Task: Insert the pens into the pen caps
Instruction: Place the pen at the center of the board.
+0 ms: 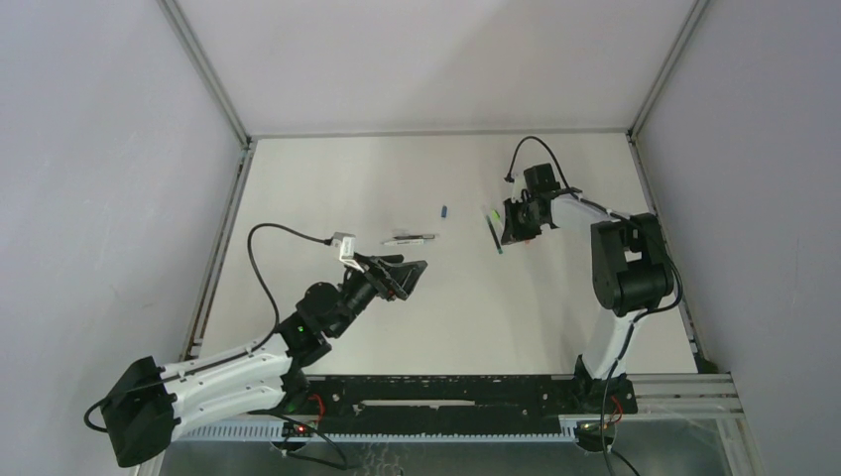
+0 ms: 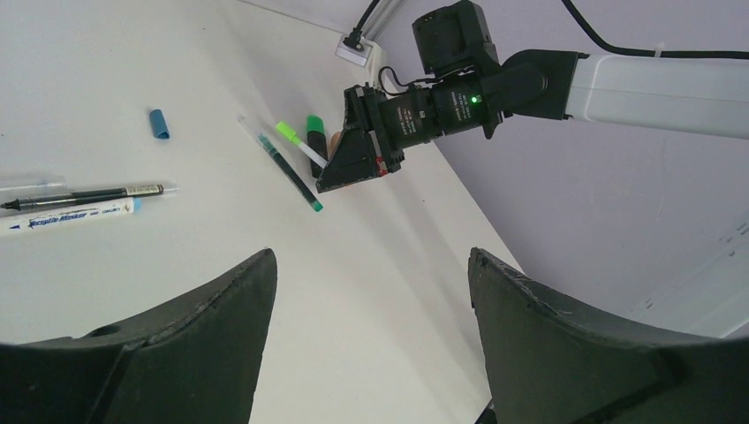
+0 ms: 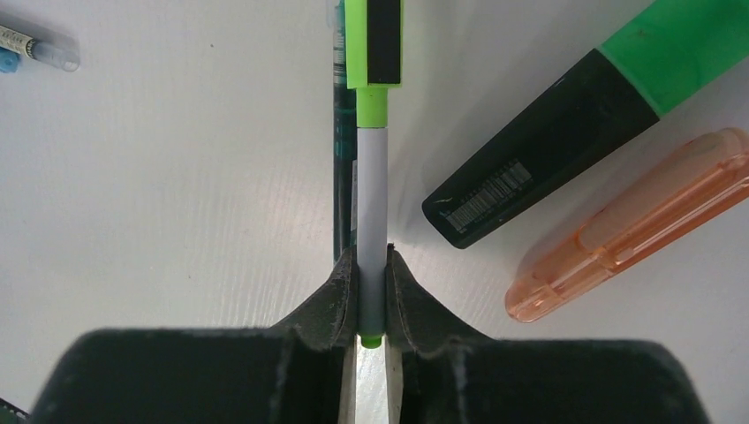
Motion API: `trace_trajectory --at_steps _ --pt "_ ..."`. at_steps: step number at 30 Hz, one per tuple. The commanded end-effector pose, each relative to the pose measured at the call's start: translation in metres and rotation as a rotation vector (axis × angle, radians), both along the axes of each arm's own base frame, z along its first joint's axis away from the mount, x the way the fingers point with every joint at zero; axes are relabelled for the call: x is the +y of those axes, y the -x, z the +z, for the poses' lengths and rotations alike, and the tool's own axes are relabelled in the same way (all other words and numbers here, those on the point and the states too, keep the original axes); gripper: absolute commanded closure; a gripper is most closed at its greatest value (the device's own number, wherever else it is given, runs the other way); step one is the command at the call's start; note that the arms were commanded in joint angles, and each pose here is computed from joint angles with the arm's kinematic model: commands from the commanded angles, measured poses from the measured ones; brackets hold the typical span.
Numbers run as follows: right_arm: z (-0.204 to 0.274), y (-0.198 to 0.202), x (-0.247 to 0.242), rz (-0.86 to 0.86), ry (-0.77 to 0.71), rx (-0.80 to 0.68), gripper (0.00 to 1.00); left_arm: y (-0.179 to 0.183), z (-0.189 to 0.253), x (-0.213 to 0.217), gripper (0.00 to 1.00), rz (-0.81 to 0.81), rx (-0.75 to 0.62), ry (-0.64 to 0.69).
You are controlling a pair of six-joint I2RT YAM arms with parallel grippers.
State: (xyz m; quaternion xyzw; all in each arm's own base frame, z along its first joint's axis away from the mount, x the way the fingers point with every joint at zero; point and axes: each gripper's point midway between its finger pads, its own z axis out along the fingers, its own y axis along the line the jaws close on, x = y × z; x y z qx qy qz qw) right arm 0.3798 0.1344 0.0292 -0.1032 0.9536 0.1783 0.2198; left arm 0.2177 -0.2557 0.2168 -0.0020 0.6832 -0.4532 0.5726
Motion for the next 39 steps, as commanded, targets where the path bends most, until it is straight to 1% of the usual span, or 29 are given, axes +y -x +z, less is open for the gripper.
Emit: trace_trajectory --at_steps 1,10,18,23,29,34,39 --pt "0.009 -0.007 0.0 -0.012 -0.015 -0.001 0.82 -0.001 0.002 0.005 0.17 0.014 -0.018 0.013" --pt "0.009 -0.004 0.002 -0.002 -0.039 0.011 0.72 0.001 0.002 0.007 0.17 0.015 -0.015 0.027" --pt "0.03 -0.006 0.005 0.018 -0.07 -0.034 0.69 0.003 0.002 0.009 0.17 0.017 -0.016 0.035" --pt "0.056 -0.005 0.006 0.064 -0.097 -0.101 0.69 0.002 0.002 0.01 0.17 0.019 -0.016 0.035" --pt "0.102 0.004 0.012 0.163 -0.15 -0.21 0.69 0.002 0.0 0.009 0.17 0.02 -0.01 0.026" --pt "0.144 0.022 0.021 0.276 -0.209 -0.309 0.7 -0.001 -0.001 0.01 0.17 0.028 -0.003 0.014" --pt "0.191 0.044 0.03 0.384 -0.262 -0.439 0.7 -0.005 -0.003 0.011 0.17 0.042 0.01 -0.008"
